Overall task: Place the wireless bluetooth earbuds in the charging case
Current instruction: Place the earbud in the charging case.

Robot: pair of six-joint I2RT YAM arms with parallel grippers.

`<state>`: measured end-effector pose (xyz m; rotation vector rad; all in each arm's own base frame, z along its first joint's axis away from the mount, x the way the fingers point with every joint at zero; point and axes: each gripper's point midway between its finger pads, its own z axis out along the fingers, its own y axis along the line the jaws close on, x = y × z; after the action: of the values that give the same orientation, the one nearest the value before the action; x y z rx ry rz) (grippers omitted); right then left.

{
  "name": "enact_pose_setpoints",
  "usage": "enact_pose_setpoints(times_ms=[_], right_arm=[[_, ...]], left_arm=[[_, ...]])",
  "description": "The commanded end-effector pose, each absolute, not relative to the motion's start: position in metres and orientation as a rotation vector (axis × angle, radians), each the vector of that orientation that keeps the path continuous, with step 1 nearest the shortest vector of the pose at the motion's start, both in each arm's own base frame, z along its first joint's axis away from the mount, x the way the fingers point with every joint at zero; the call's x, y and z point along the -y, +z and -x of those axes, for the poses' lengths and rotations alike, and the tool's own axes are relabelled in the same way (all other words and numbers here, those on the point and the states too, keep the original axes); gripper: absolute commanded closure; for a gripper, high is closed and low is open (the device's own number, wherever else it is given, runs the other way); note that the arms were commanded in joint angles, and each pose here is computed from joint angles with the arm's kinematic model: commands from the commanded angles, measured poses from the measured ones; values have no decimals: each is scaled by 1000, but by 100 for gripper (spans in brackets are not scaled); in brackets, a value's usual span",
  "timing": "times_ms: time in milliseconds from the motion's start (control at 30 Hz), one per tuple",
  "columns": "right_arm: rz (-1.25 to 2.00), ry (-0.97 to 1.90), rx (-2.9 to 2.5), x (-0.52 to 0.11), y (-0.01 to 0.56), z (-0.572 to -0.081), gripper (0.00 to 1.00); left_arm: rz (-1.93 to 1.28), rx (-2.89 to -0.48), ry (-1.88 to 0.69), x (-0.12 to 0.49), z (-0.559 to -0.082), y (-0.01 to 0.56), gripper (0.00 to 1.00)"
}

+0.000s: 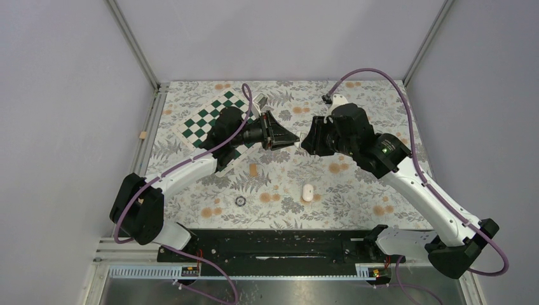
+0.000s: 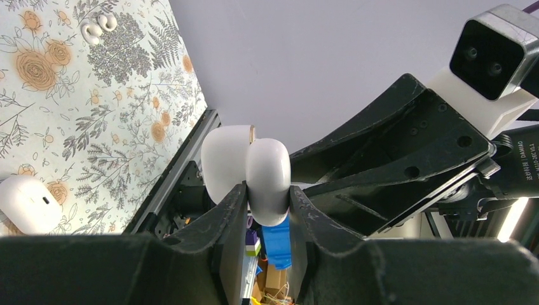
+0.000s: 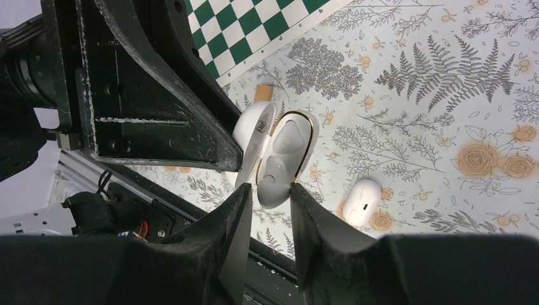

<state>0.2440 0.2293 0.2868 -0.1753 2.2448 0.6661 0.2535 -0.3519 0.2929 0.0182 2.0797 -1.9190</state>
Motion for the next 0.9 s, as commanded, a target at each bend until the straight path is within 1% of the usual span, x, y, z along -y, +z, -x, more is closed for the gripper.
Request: enact_pose_setpoints(times_ms=[0, 167, 233, 300, 367, 433, 467, 533, 567, 667, 733, 867], right_arm=[[174, 660, -2185, -230, 305, -254, 65], [177, 673, -2193, -231, 304, -253, 69], [181, 675, -2189, -231, 305, -253, 69], [182, 680, -2184, -231, 306, -252, 62], [184, 687, -2174, -231, 309, -251, 61], [180, 686, -2169, -231, 310, -251, 57], [171, 677, -2162, -228, 312, -251, 48], [161, 668, -2154, -224, 314, -251, 42], [158, 666, -2150, -223, 314, -250, 41], [146, 665, -2146, -219, 315, -247, 40], [144, 677, -2148, -218, 314, -243, 42], [163, 726, -2175, -221, 308, -232, 53]], left_arm=[[-123, -1954, -1962, 350, -244, 329, 100], [-121, -1957, -1962, 349, -244, 328, 100], [-121, -1957, -1962, 349, -244, 328, 100], [-120, -1957, -1962, 350, -244, 328, 100], [-118, -1960, -1961, 350, -244, 327, 100], [-119, -1959, -1962, 350, -244, 327, 100], [-120, -1955, -1961, 350, -244, 328, 100], [-121, -1957, -1962, 349, -243, 328, 100], [-121, -1954, -1962, 349, -243, 328, 100], [-120, -1957, -1961, 349, -243, 327, 100], [-118, -1957, -1962, 349, -244, 328, 100], [-119, -1956, -1962, 350, -245, 328, 100]])
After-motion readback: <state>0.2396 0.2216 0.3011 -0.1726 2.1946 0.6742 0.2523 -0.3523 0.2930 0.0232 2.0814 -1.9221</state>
